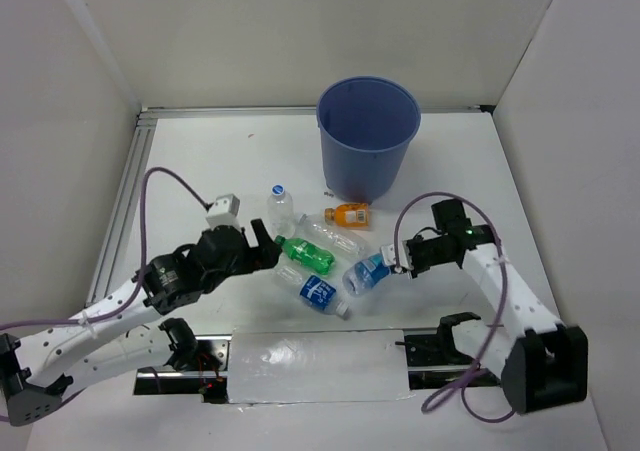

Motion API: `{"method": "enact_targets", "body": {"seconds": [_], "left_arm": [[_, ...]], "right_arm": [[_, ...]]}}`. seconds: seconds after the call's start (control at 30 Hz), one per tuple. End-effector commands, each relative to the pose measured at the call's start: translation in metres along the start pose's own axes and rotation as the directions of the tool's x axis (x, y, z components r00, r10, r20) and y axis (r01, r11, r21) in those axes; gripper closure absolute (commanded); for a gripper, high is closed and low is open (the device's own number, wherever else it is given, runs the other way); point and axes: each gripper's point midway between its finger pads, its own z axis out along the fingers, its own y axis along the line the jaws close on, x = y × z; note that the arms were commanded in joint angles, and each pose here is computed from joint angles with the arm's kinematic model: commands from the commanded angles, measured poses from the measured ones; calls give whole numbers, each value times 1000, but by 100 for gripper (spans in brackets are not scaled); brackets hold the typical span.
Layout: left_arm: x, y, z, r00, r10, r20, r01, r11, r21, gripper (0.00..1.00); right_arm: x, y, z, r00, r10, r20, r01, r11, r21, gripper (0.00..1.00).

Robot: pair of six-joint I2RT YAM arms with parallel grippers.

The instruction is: Put the plastic bottles in the bin

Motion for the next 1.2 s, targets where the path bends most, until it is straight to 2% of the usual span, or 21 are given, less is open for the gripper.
{"method": "enact_targets", "body": {"seconds": [0.0,0.07,0.1,0.13,0.2,0.23,0.27,0.33,0.37,0.47,0.57,0.6,0.67,0.7,0.73,0.8,0.93,0.97,1.07,1.1,1.17], "left_arm": [[32,17,-4,967,-242,-77,235,968,-87,1],[42,15,0,941,-322,-107,311,944,-113,1],[48,12,2,929,-345,-135,330,936,-125,1],[59,15,9,904,-398,-153,370,911,-184,1],[69,17,13,882,-438,-174,391,886,-248,1],[73,15,15,858,-482,-178,426,860,-279,1],[81,19,22,856,-484,-182,414,852,-320,1],[86,8,31,837,-507,-207,440,848,-297,1],[87,6,35,836,-509,-206,445,848,-289,1],[99,6,48,826,-518,-223,447,842,-301,1],[112,9,60,824,-516,-235,437,842,-318,1],[115,8,62,825,-508,-248,427,847,-317,1],[126,15,67,824,-502,-264,400,844,-357,1],[130,18,68,830,-487,-272,378,850,-368,1],[132,19,71,830,-486,-273,374,849,-373,1],[146,25,74,830,-472,-297,335,848,-410,3],[157,35,75,829,-462,-315,308,848,-431,19],[159,34,73,833,-447,-326,294,857,-423,35],[155,26,70,847,-404,-346,267,885,-381,60],[159,30,62,854,-363,-372,218,900,-376,79],[145,-1,42,867,-296,-401,204,945,-256,94]], "right_arm": [[-69,-41,-49,993,-49,104,28,981,191,100],[-102,-74,-80,986,-105,131,57,944,325,100],[-120,-99,-99,976,-178,129,107,897,430,100],[-133,-114,-115,978,-129,167,34,875,482,100],[-151,-152,-141,969,-180,167,46,801,597,100],[-149,-166,-149,976,-128,175,-11,776,631,100],[-160,-184,-166,975,-148,166,-2,740,673,100],[-148,-221,-174,983,-86,160,-55,697,715,98],[-159,-238,-190,983,-107,152,-43,665,746,98],[-151,-284,-197,988,-79,136,-57,623,780,92],[-126,-318,-181,991,-19,130,-88,638,765,86],[-132,-330,-189,992,-41,118,-66,630,774,72],[-113,-337,-164,991,17,129,-105,693,713,41],[-119,-343,-168,991,9,135,-103,697,710,23],[-115,-344,-164,990,25,136,-114,705,700,0],[-120,-336,-159,978,57,198,-178,720,671,0],[-135,-319,-165,965,70,254,-226,718,659,0],[-144,-310,-170,956,82,282,-253,716,650,0],[-149,-279,-166,944,121,308,-293,736,610,0],[-151,-270,-164,929,150,338,-333,735,590,0],[-144,-242,-159,913,200,354,-379,738,558,0]]}}
